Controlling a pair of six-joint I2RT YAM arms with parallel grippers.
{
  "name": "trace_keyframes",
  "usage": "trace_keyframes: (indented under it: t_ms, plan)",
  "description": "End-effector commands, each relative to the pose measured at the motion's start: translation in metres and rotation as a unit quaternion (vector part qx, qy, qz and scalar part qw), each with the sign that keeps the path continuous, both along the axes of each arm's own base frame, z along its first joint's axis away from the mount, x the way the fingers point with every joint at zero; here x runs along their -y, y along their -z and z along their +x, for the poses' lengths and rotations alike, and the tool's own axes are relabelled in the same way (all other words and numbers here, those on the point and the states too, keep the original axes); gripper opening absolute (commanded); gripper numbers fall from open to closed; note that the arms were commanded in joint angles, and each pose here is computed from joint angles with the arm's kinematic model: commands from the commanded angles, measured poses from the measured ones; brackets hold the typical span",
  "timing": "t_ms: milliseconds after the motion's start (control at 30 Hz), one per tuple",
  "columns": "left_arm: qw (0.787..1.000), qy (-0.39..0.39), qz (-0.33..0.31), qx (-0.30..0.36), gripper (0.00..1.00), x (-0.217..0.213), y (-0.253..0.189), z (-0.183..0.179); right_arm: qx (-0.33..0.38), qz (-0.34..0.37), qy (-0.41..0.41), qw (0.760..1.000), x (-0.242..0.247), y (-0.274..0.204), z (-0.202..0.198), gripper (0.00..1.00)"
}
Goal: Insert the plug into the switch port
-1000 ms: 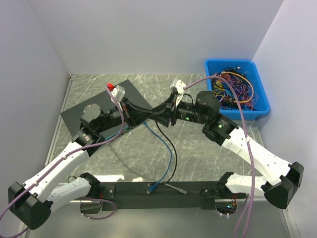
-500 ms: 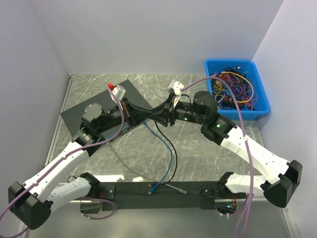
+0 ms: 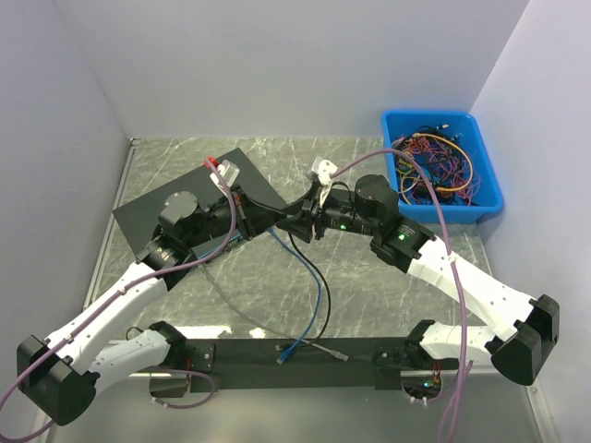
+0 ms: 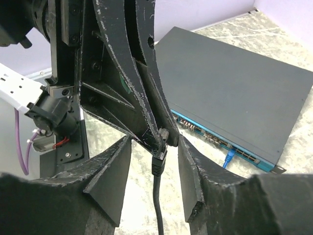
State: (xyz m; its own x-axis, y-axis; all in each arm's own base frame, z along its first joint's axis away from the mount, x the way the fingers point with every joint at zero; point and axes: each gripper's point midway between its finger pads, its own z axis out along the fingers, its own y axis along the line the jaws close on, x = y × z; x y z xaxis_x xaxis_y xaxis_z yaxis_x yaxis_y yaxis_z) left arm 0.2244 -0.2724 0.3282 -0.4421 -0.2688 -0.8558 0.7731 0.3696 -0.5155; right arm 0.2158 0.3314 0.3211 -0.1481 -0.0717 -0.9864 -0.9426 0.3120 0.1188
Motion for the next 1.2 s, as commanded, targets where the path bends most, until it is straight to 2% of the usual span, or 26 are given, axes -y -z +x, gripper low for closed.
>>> trace_keyframes:
  t_ms: [0, 200, 333, 500, 700, 833, 967, 1167]
  plan:
    - [0.995, -0.027, -0.061, 0.073, 0.0, -0.005, -0.057, 0.006, -0.047, -0.025, -0.083, 0.995, -0.008, 0.026, -0.043, 0.5]
    - [0.994, -0.037, -0.064, 0.076, 0.0, -0.008, -0.059, 0.005, -0.053, -0.036, -0.078, 0.995, -0.005, 0.035, -0.043, 0.54]
    - [0.994, -0.043, -0.064, 0.077, 0.0, -0.01, -0.06, 0.006, -0.055, -0.029, -0.069, 0.996, -0.001, 0.037, -0.044, 0.69]
    - [0.993, -0.046, -0.071, 0.085, 0.0, -0.014, -0.064, 0.002, -0.061, -0.034, -0.025, 0.997, 0.003, 0.045, -0.031, 0.76]
    - [0.992, -0.045, -0.073, 0.087, 0.01, -0.014, -0.066, 0.001, -0.065, -0.017, 0.001, 0.998, 0.003, 0.043, -0.024, 0.73]
    - [0.993, -0.044, -0.072, 0.085, 0.01, -0.013, -0.064, 0.002, -0.041, 0.019, 0.027, 0.999, 0.005, 0.02, -0.016, 0.7]
    - [0.993, -0.042, -0.073, 0.082, 0.01, -0.012, -0.064, 0.002, -0.021, 0.063, 0.088, 0.994, 0.013, -0.008, 0.003, 0.63]
    - [0.993, -0.042, -0.073, 0.083, 0.01, -0.013, -0.063, 0.001, -0.01, 0.091, 0.093, 0.991, 0.011, -0.027, 0.007, 0.56]
